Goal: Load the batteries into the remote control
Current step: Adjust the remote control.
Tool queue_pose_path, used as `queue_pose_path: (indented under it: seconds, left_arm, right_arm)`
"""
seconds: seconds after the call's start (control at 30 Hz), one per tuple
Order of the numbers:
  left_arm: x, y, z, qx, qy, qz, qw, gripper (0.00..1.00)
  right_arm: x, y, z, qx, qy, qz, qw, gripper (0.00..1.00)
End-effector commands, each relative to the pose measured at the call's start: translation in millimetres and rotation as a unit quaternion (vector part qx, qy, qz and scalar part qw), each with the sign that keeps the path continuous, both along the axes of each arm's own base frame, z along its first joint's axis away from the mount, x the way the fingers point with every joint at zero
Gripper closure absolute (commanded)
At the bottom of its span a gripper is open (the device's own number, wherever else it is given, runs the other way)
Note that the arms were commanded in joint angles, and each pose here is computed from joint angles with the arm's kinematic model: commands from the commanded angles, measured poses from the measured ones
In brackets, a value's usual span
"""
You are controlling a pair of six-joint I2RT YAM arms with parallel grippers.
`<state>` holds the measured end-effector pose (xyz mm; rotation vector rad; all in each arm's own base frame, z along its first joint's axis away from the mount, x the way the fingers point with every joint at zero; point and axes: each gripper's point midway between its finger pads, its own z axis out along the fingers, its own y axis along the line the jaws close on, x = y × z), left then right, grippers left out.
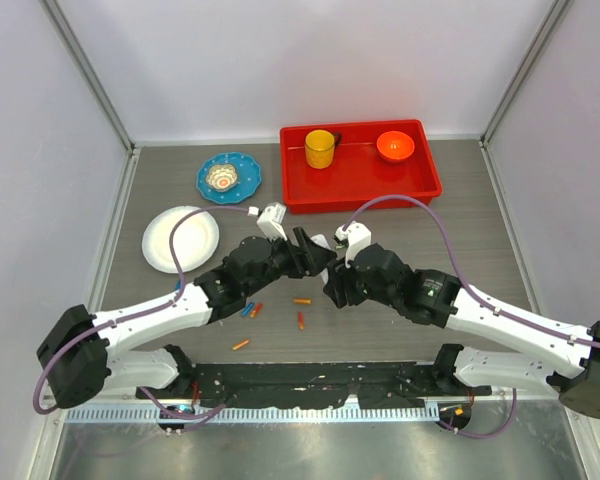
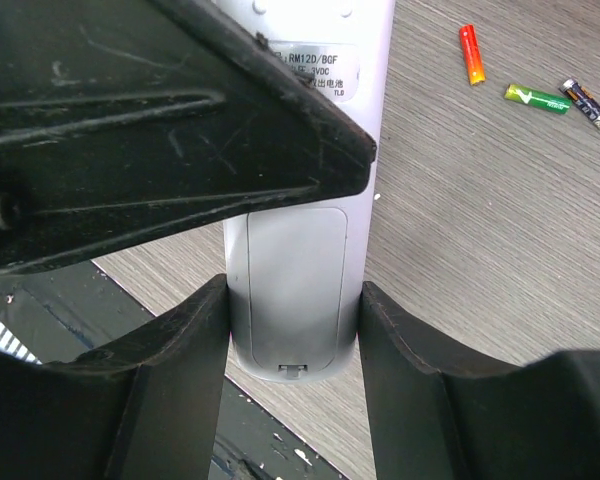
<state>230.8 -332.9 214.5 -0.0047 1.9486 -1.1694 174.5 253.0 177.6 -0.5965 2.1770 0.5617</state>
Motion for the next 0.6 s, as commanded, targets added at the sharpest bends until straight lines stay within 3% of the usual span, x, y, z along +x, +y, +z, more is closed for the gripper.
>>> queue_pose_path:
  seconds: [0.0,0.4,0.57]
  left_arm:
    - [4,-12,27,-0.033,-0.031,-0.011,0.999,0.35]
    - [2,-15,18,-0.034,-0.026,-0.015,0.999,0.50]
    - [2,-17,17,-0.036,-0.025,-0.016,0.999,0.62]
  right_arm:
    - [5,9,30,0.044,-0.030,0.001,0.999,0.99]
    - [3,11,30,0.050,-0.026,0.005,0.998,0.99]
    - [2,11,28,0.051,-0.023,0.004,0.998,0.99]
